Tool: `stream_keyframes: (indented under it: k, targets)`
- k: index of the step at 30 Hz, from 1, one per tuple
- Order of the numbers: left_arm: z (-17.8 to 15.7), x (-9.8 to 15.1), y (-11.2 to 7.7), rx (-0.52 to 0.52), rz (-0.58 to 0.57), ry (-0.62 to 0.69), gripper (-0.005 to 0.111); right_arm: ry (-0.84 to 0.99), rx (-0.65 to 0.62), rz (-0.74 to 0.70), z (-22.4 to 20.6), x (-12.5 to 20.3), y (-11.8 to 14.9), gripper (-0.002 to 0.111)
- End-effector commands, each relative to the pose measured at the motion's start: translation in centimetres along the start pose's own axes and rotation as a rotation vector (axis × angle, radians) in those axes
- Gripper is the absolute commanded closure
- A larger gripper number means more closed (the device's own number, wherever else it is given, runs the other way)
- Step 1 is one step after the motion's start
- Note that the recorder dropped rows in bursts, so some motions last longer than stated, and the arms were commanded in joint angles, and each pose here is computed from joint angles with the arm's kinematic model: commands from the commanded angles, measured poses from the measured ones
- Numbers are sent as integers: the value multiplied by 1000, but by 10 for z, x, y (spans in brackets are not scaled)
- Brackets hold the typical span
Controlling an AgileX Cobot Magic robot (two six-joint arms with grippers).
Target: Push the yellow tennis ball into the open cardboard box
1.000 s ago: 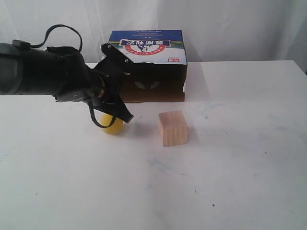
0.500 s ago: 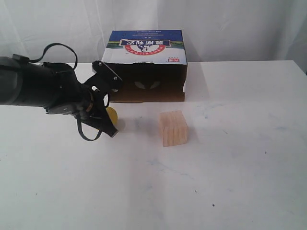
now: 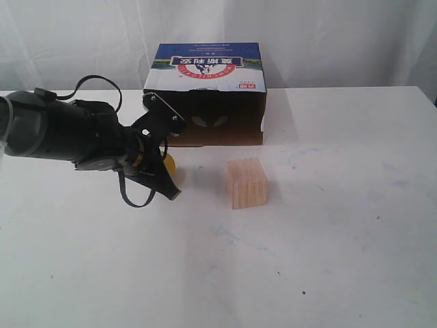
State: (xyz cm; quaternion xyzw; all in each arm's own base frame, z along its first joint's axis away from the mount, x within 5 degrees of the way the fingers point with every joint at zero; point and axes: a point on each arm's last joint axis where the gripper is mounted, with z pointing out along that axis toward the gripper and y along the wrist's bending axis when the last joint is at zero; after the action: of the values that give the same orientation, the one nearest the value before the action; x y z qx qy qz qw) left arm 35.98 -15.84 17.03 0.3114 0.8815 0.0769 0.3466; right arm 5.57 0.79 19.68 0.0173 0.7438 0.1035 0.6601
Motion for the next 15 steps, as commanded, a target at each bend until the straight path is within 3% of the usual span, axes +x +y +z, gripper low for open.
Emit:
stream_keyframes:
  k: [1,15]
  targets:
    - [8,8,-6,12,-29,36,107,-9,0,-5,0,1,0,108]
    - [17,-5,-9,44,-35,-29,107,-9,0,-5,0,1,0,108]
